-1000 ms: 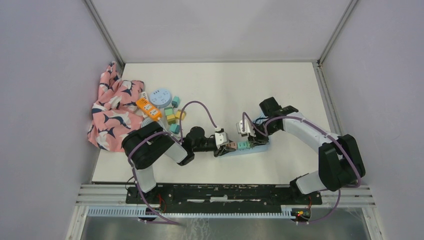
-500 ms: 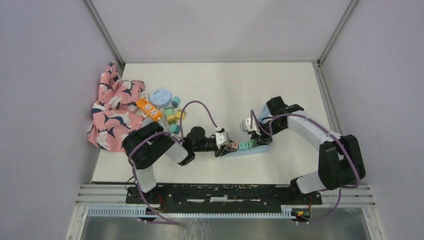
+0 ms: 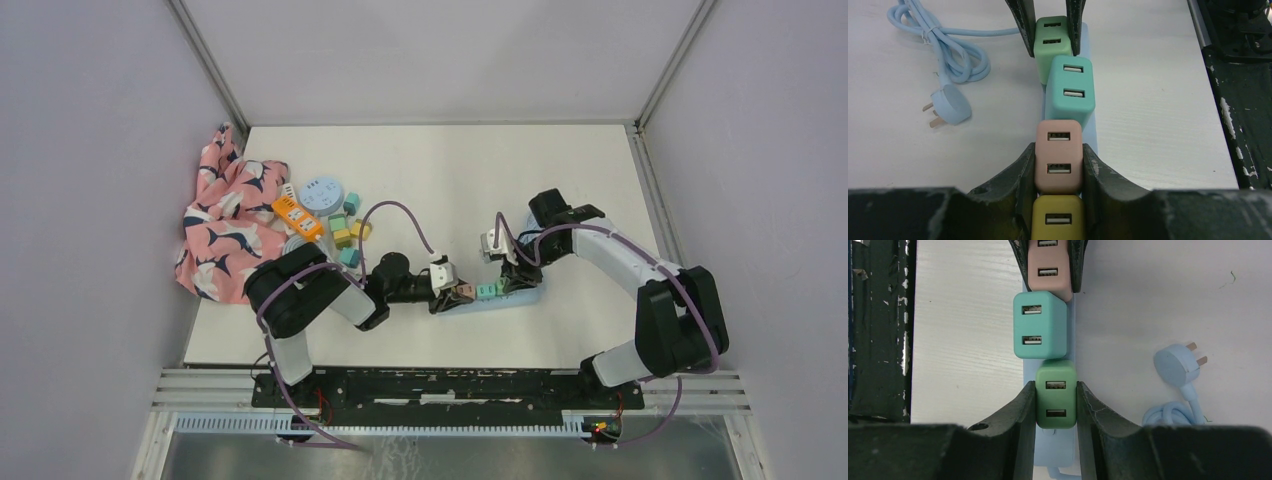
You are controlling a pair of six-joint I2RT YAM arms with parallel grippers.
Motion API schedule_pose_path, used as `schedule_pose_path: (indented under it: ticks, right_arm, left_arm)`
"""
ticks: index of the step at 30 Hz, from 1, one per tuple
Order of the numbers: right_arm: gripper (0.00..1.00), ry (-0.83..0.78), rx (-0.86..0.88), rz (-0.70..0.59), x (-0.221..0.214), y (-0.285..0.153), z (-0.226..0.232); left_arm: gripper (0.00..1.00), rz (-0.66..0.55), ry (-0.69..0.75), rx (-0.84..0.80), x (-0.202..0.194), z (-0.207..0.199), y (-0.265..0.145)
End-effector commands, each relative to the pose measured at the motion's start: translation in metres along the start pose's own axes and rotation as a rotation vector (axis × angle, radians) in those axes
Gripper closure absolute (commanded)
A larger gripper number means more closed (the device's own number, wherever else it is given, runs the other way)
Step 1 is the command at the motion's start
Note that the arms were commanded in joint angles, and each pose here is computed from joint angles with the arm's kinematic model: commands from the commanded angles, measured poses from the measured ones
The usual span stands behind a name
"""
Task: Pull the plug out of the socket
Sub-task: Remove the plug from the socket.
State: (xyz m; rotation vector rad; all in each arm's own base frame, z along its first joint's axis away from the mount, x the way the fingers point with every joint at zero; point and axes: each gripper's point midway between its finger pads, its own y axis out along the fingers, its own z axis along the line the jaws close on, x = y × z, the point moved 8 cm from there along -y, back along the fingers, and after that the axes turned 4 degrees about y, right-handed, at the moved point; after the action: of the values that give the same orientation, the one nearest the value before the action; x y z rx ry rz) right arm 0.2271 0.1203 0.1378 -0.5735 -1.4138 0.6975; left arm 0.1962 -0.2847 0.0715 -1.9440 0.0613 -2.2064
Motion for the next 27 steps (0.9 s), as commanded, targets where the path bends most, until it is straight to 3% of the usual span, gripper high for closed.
schedule_pose_path:
  ticks: [1,7,11,16,23,27]
  right_arm:
    - [1.0,0.045,0.034,-0.082,0.003,-0.019,0.003]
    - [1.0,-0.065,0.156,-0.104,0.008,-0.008,0.024]
    - [1.0,-0.109,0.14,-0.084,0.024,0.003,0.025]
    - [1.0,-0.047,0.081,-0.104,0.039,-0.001,0.016]
    - [1.0,0.054,0.014,-0.096,0.015,-0.021,0.002]
    - [1.0,0.03,0.032,-0.109,0.01,-0.022,0.01]
  left_arm:
    - [0.97,0.033,-0.008,0.031,-0.008,0.004,-0.001]
    - [0.97,0.034,-0.01,0.031,-0.008,0.004,-0.001]
    - [0.97,0.035,-0.012,0.03,-0.009,0.004,-0.001]
    - [0.97,0.034,-0.012,0.028,-0.009,0.004,0.0]
    - [0.97,0.033,-0.011,0.025,-0.009,0.003,-0.001]
    - [0.97,0.034,-0.011,0.024,-0.009,0.004,-0.001]
